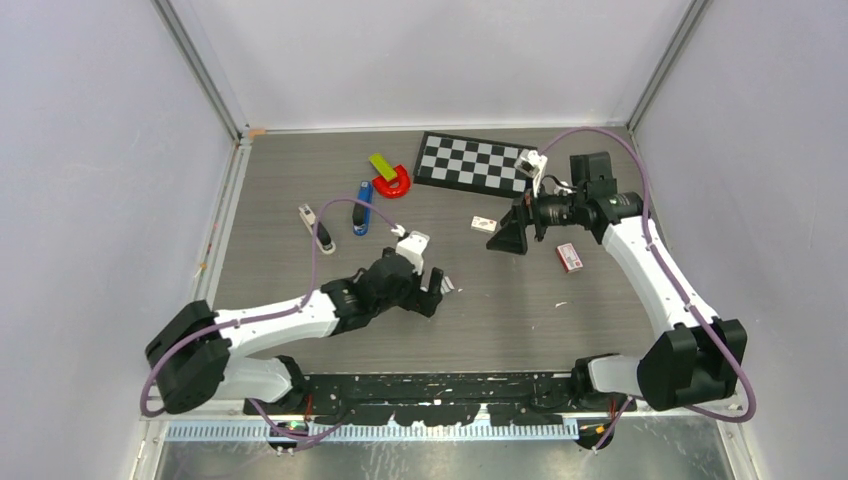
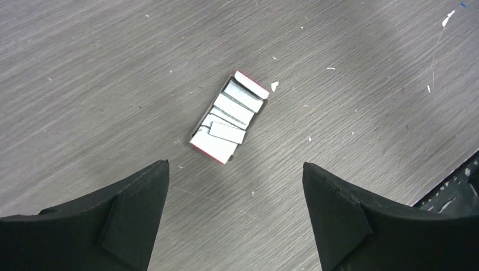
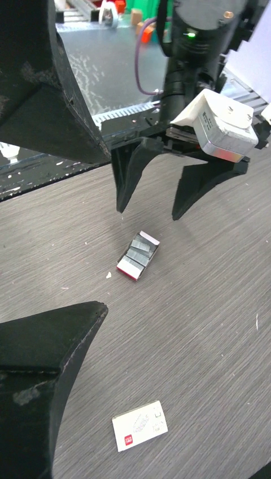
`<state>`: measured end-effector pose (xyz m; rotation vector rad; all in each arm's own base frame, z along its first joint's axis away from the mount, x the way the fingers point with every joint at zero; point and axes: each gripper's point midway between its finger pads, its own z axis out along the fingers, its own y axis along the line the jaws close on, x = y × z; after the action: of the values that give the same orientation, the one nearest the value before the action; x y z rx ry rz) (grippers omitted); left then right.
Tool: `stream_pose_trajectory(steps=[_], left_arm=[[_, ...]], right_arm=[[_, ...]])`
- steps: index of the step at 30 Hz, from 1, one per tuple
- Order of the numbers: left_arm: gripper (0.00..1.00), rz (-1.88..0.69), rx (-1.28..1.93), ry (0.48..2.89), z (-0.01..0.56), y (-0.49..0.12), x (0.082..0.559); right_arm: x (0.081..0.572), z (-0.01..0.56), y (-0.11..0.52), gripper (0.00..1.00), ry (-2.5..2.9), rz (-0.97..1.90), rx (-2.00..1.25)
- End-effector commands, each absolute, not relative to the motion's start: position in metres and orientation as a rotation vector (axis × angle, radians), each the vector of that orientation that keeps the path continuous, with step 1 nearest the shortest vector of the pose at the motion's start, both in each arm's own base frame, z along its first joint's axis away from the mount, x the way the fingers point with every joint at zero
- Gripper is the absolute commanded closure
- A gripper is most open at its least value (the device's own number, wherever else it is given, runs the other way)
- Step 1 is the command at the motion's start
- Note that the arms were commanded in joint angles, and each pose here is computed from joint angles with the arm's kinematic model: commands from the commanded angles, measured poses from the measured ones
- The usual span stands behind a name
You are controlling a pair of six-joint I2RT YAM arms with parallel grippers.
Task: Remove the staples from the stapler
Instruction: Place the staple in the staple box, then adjust the staple box at the center of the board.
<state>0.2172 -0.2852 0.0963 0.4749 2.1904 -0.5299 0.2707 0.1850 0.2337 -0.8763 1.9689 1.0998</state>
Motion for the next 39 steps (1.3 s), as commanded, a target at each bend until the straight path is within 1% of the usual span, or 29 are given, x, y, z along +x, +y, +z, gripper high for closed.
stream_pose_trajectory(steps=[1, 6, 10, 13, 17, 21, 24, 30, 39], left_arm=[[0.11, -0.673, 0.643, 1.971, 0.134, -0.291, 0.227], [0.09, -0.624, 0.688, 1.875, 0.135, -0.279, 0.239], [0.01, -0.568, 0.713, 1.817, 0.127, -0.273, 0.245], [0.00, -0.580, 0.737, 1.823, 0.122, -0.271, 0.246], [0.00, -0.705, 0.802, 1.853, 0.121, -0.277, 0.242], [0.00, -0.949, 0.785, 1.830, 0.133, -0.282, 0.243], [0.00, -0.916, 0.765, 1.834, 0.133, -0.274, 0.252], [0.00, -0.837, 0.752, 1.873, 0.119, -0.263, 0.255], [0.00, -0.836, 0.815, 1.830, 0.110, -0.265, 0.253]], right_arm=[[0.249, 0.246, 0.178, 0.01, 1.853, 1.029, -1.078], [0.235, 0.246, 0.175, 0.00, 1.795, 0.999, -1.186], [0.225, 0.239, 0.173, 0.00, 1.767, 0.996, -1.242], [0.220, 0.236, 0.170, 0.00, 1.764, 0.997, -1.270], [0.217, 0.232, 0.166, 0.01, 1.757, 1.008, -1.288], [0.219, 0.226, 0.164, 0.00, 1.766, 1.013, -1.285], [0.220, 0.222, 0.163, 0.00, 1.776, 1.021, -1.282], [0.221, 0.217, 0.161, 0.00, 1.782, 1.015, -1.287], [0.213, 0.215, 0.160, 0.00, 1.764, 1.021, -1.331]])
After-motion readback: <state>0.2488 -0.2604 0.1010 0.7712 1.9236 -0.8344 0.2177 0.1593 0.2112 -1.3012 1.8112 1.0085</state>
